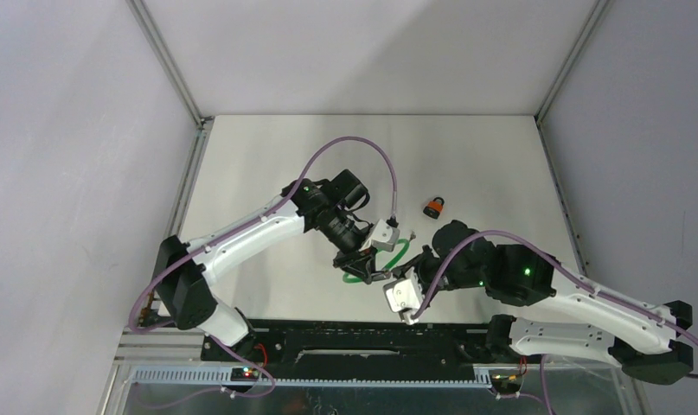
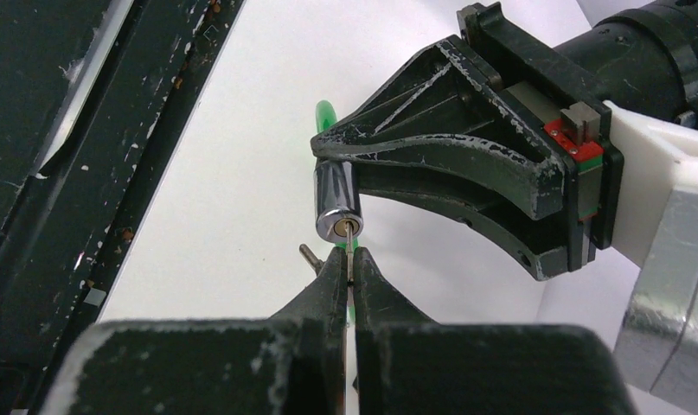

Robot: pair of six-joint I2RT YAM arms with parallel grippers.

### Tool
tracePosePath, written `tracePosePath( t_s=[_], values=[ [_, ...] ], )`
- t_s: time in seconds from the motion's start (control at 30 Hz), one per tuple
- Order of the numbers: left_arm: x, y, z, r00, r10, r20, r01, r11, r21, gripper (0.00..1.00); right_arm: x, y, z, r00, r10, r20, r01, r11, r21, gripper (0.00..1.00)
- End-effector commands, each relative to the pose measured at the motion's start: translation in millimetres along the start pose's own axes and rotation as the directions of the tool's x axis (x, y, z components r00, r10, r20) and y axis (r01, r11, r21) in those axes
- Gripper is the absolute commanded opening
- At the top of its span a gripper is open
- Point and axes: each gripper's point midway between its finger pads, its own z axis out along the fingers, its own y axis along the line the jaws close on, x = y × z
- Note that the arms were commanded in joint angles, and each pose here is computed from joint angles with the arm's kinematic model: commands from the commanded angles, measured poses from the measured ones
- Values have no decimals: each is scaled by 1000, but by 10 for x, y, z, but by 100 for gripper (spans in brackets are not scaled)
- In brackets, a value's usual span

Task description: Unlock with the key

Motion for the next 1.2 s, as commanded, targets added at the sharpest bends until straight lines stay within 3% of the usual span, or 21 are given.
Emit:
tracePosePath(
  t_s=[0.0,0.73,0.97,1.17],
  values=[
    [-200,32,-56,998,57,33,-57,998,-16,0,-51,-88,5,1000,-26,-6,26,999,25,0],
    [-302,-60,-68,991,90,96,-91,996,7,0,116,-34,363,998,63,-25,-62,998,32,0],
    [-240,41,-97,993,91,77,-84,993,-83,0,202,-149,254,972,233,34,-235,970,61,0],
    [-249,314,-166,994,75,76,-53,965,-257,0,281,-229,198,907,409,96,-415,908,53,0]
  ],
)
